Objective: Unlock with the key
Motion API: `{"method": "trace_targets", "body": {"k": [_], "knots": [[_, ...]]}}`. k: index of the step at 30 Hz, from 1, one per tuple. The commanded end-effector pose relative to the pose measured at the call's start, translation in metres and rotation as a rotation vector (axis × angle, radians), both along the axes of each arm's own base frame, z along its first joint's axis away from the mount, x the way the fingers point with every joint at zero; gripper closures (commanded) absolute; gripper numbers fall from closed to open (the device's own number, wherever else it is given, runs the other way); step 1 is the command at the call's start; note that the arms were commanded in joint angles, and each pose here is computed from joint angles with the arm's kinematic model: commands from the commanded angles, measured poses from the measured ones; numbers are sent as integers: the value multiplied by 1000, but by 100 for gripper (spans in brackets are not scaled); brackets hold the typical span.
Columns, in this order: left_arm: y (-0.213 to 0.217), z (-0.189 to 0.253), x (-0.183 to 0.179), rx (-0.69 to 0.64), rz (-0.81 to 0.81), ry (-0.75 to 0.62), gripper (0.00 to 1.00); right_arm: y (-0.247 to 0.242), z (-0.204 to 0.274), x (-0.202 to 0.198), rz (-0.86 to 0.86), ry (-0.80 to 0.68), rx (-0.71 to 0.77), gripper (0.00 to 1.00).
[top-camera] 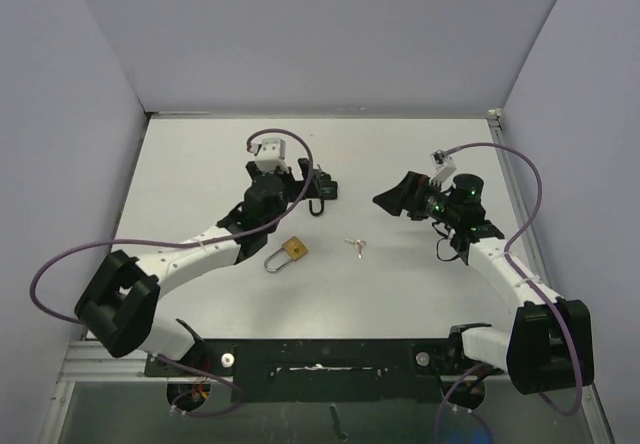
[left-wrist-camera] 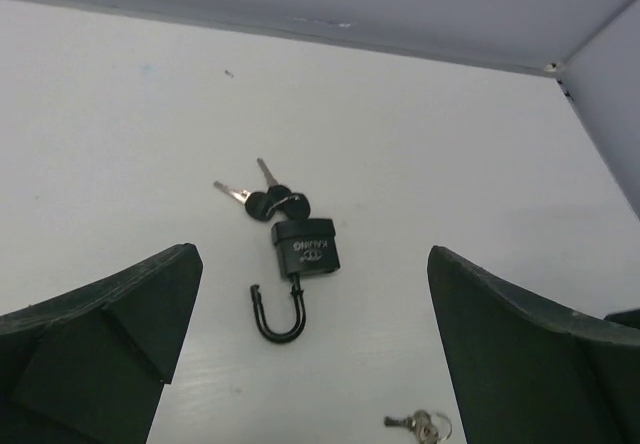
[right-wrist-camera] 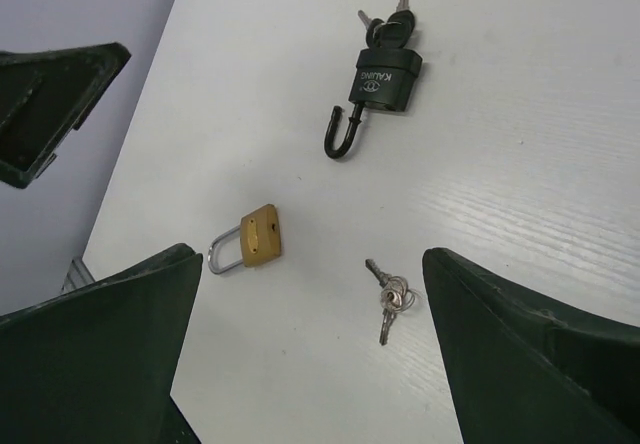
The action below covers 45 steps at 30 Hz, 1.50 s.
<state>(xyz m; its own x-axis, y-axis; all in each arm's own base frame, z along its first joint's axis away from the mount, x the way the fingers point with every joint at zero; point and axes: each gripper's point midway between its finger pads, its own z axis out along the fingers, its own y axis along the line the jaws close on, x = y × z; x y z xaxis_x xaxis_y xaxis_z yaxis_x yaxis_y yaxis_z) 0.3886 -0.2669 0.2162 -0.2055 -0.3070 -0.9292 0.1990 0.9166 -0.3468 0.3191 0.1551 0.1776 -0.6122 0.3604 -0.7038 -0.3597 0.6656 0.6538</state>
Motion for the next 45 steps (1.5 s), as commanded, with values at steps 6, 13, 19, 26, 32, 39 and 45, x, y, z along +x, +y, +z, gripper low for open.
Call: {"method": "trace_targets", "body": {"k": [6, 13, 19, 26, 32, 39, 45], "knots": [[41, -74, -81, -5, -108, 318, 2, 23, -29, -2, 118, 59, -318, 2], [47, -84, -103, -50, -136, 348, 3, 45, -60, -19, 180, 127, -475, 1], [42, -92, -118, -53, -190, 409, 4, 44, -83, -24, 184, 212, -553, 10], [27, -100, -146, -88, -278, 485, 4, 54, -87, -33, 201, 212, -530, 11], [6, -110, -175, -99, -347, 550, 4, 55, -78, -25, 184, 190, -534, 9], [1, -148, -192, -45, -336, 631, 2, 51, -67, -17, 125, 161, -523, 3], [12, -174, -193, 2, -284, 670, 2, 48, -53, -13, 88, 128, -506, 1]]}}
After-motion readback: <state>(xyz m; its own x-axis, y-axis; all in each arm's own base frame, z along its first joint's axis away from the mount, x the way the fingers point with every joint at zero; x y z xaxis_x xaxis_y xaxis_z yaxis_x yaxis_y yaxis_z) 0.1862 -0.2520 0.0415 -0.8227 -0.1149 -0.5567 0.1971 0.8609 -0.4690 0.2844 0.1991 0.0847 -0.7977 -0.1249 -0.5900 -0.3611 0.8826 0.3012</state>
